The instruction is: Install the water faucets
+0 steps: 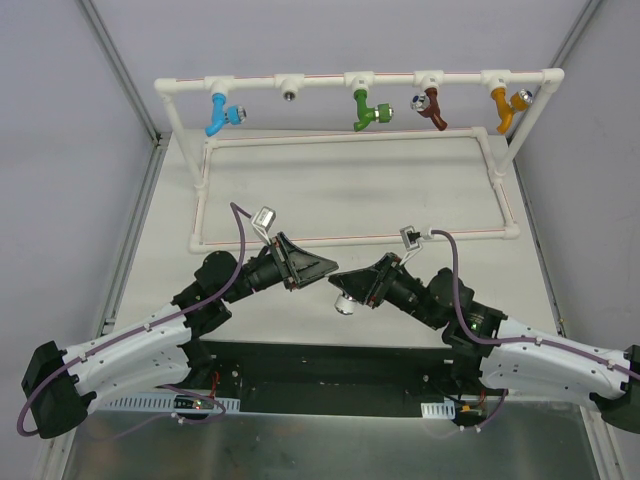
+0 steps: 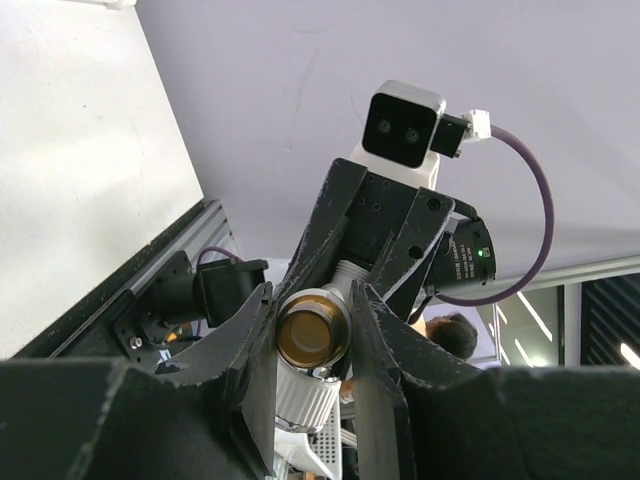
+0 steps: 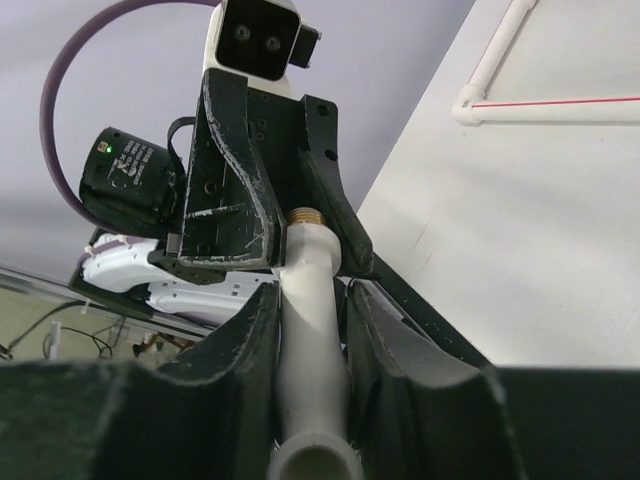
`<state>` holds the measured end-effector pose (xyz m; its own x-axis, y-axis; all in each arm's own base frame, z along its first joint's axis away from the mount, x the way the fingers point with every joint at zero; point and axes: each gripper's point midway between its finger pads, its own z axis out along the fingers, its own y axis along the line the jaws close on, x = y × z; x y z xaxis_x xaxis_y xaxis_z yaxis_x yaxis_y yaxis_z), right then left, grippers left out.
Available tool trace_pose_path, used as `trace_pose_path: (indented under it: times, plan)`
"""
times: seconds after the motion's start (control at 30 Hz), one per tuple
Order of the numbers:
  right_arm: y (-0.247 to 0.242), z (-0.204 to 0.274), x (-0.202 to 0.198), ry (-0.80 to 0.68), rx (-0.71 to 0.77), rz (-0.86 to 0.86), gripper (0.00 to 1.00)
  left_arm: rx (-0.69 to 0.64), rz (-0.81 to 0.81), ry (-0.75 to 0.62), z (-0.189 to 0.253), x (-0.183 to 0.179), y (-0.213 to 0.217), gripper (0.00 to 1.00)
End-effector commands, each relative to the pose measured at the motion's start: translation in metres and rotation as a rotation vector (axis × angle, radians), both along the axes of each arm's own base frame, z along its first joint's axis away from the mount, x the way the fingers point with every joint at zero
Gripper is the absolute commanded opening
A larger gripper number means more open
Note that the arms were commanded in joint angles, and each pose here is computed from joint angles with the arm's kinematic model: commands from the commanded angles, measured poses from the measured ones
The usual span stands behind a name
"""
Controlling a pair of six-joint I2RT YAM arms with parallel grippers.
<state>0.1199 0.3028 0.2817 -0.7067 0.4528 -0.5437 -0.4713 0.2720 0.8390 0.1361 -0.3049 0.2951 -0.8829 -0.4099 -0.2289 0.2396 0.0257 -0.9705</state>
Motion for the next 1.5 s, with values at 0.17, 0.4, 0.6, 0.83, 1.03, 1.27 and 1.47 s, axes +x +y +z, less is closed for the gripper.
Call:
trace_pose_path:
  times: [0.17,0.4,0.6,0.83,1.03,1.27,1.47]
  plan:
    - [0.002,0.035,-0.003,-0.048,0.077,0.021,0.0,-0.064,-0.029,-0.074,0.026,-0.007,-0.001,0.0]
    - [-0.006,0.028,0.003,-0.065,0.084,-0.026,0.0,-0.066,-0.029,-0.074,0.027,-0.007,-0.001,0.0]
    - [-0.016,0.015,0.013,-0.092,0.007,-0.097,0.0,-0.072,-0.012,-0.046,0.028,-0.003,-0.001,0.27]
    - [-0.015,0.003,0.019,-0.159,-0.106,-0.137,0.0,-0.031,0.107,0.129,0.009,0.018,0.005,0.74]
    - [-0.01,-0.004,0.016,-0.217,-0.186,-0.131,0.0,-0.01,0.164,0.185,-0.004,0.025,0.011,0.75]
    - [-0.007,-0.014,0.011,-0.263,-0.255,-0.14,0.0,-0.008,0.149,0.196,-0.001,0.025,0.007,0.75]
    - [-0.008,-0.012,0.009,-0.292,-0.264,-0.157,0.0,0.009,0.118,0.199,-0.003,0.022,0.001,0.75]
